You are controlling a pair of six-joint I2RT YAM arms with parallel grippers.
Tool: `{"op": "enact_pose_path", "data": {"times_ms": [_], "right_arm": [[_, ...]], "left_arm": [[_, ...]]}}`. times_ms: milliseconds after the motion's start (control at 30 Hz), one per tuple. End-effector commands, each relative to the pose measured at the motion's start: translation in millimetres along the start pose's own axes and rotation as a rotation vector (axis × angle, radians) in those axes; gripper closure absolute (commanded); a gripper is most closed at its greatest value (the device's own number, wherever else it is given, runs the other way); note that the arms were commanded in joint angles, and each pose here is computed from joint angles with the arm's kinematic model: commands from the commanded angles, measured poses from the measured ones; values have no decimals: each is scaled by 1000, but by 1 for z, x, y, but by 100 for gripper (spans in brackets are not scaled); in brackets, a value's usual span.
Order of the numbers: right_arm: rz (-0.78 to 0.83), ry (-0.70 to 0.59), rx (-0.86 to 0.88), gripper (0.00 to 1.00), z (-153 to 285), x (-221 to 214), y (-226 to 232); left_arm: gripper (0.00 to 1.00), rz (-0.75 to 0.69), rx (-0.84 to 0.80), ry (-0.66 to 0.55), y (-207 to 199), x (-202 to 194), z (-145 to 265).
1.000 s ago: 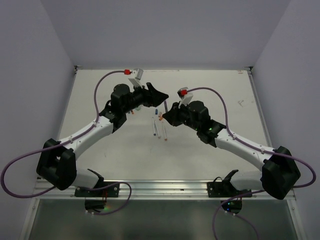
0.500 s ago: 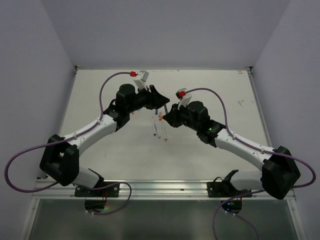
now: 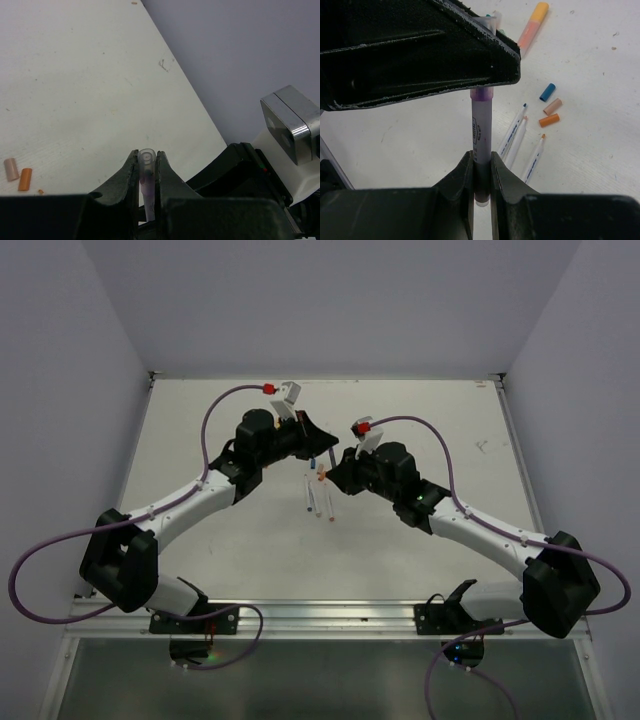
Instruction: Open the pen caps
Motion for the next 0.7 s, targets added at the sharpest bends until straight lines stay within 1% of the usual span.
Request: {"op": "enact_pose_path", "data": {"times_ms": [0,100,267,433,500,667], "right_arm": [[20,-38,29,100,1,13,9],[30,-21,12,100,3,5,3],[39,35,-7,100,12,-22,-12],[66,77,-32,100,24,-43,-25],[70,94,-38,100,28,-53,-30],[86,123,-49,100,33,-65,-38]], "left_arm": [[100,-18,-5,-43,-8,14,-2],[100,-7,32,-84,-7,22,1],[100,-18,130,-199,-4,53,12],[100,66,227,-322,10,86,23],[100,96,273,-395,18,102,29],[100,141,339,-520,23,126,42]]}}
Point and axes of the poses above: each gripper's point midway between its finger pads, its own z axis back along the fingers, its own y axis along the line the jaws close on, x = y × z, the point moved 5 cm from there along z, back along the fingers, and after that the axes turned 10 degrees about -z, right-handed, at the moved point
